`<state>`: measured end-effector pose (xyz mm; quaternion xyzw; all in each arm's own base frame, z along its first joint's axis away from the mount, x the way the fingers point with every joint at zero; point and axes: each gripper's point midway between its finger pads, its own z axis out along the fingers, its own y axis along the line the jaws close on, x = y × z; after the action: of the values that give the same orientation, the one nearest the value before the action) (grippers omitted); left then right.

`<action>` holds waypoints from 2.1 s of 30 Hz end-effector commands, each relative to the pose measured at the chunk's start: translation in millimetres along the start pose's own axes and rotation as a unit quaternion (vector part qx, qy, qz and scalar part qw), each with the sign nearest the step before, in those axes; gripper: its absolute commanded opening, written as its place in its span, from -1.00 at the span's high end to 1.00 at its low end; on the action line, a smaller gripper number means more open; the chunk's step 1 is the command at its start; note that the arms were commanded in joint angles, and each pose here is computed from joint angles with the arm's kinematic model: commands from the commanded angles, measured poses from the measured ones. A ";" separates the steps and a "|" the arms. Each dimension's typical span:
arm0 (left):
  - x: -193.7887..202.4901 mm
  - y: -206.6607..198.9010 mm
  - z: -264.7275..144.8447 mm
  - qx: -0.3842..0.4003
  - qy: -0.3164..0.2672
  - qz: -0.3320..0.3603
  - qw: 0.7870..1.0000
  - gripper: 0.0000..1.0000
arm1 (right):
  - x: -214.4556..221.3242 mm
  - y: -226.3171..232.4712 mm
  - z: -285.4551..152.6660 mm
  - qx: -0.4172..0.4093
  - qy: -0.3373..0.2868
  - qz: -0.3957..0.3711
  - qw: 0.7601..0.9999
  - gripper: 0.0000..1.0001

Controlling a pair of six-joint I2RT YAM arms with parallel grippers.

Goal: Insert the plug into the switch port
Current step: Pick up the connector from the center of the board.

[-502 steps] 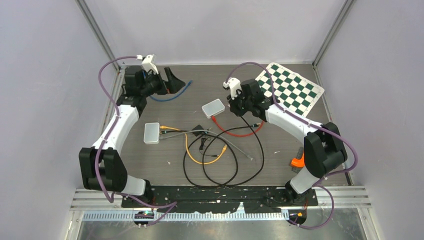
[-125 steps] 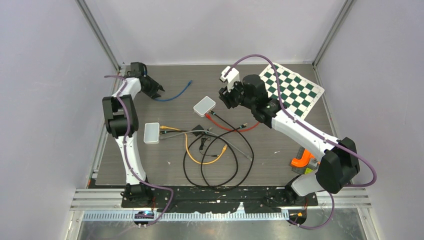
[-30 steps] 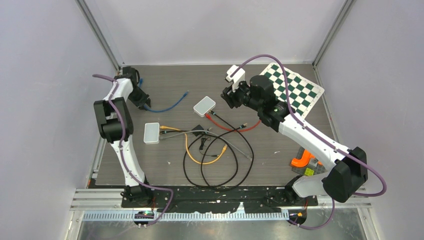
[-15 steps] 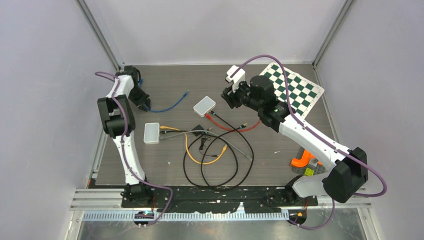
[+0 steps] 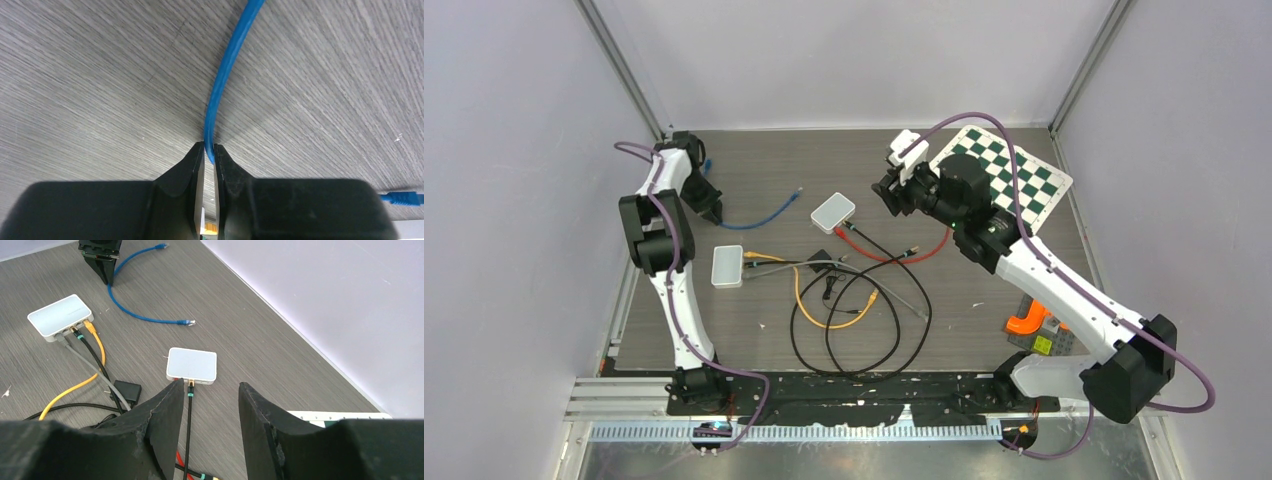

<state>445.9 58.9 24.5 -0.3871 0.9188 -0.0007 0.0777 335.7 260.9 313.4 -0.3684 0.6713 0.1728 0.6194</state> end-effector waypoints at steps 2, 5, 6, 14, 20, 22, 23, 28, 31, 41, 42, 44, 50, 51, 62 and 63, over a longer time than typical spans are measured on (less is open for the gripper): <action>-2.5 3.7 -2.6 0.000 -0.006 0.010 1.000 0.73 | -33.2 -7.7 -14.0 0.019 -0.053 -0.011 0.998 -0.03; 2.9 9.0 -1.8 -0.001 -0.001 0.001 1.000 0.66 | -39.9 -9.4 -16.8 0.021 -0.061 -0.012 0.998 -0.03; 5.5 10.5 -1.7 -0.001 0.004 -0.002 1.000 0.65 | -41.5 -9.7 -17.5 0.022 -0.062 -0.012 0.998 -0.03; 13.4 18.3 0.9 0.008 0.002 0.009 1.000 0.65 | -47.1 -9.6 -23.8 0.023 -0.070 -0.010 0.997 -0.04; 13.3 17.8 0.5 0.010 0.000 0.008 1.000 1.00 | -53.1 -10.3 -28.9 0.025 -0.079 -0.010 0.996 -0.04; 13.6 16.8 -0.7 0.013 0.002 0.012 1.000 1.00 | -56.2 -11.5 -29.3 0.027 -0.081 -0.010 0.996 -0.04; 13.3 16.2 -1.7 0.015 0.000 0.015 1.000 1.00 | -56.5 -11.7 -29.4 0.027 -0.081 -0.010 0.996 -0.04; 7.3 13.0 -22.2 0.040 -0.037 0.014 0.998 1.00 | -56.5 -14.1 -31.3 0.036 -0.080 0.001 0.996 -0.04; 2.0 -1.1 -42.8 0.087 -0.063 0.009 0.994 1.00 | -57.1 -15.8 -32.0 0.042 -0.080 0.008 0.996 -0.04; -15.2 -18.3 -154.3 0.208 -0.212 0.018 0.955 1.00 | -49.9 -17.2 -40.6 0.064 -0.074 0.084 0.992 -0.03; -13.1 -19.6 -166.4 0.222 -0.224 0.022 0.949 1.00 | -49.0 -15.4 -40.3 0.063 -0.074 0.105 0.990 -0.03; -3.6 -21.6 -188.2 0.248 -0.242 0.030 0.938 1.00 | -48.1 -11.7 -39.0 0.058 -0.074 0.135 0.986 -0.03; 60.6 -34.7 -210.5 0.313 -0.236 0.081 0.917 1.00 | -44.7 -0.4 -36.6 0.040 -0.074 0.214 0.973 -0.02; 72.2 -36.4 -210.8 0.321 -0.235 0.089 0.913 1.00 | -44.1 2.0 -36.4 0.037 -0.076 0.232 0.969 -0.02; 193.6 -60.6 -199.3 0.411 -0.196 0.152 0.877 1.00 | -19.7 11.8 5.6 0.050 -0.131 0.404 0.904 -0.40; 203.8 -63.3 -197.9 0.420 -0.187 0.156 0.874 1.00 | -22.2 13.9 9.6 0.044 -0.143 0.424 0.893 -0.40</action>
<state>317.0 -111.9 172.0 -0.1804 0.8827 -0.2403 0.3613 318.3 267.7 314.3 -0.0791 0.7164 0.3728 0.5843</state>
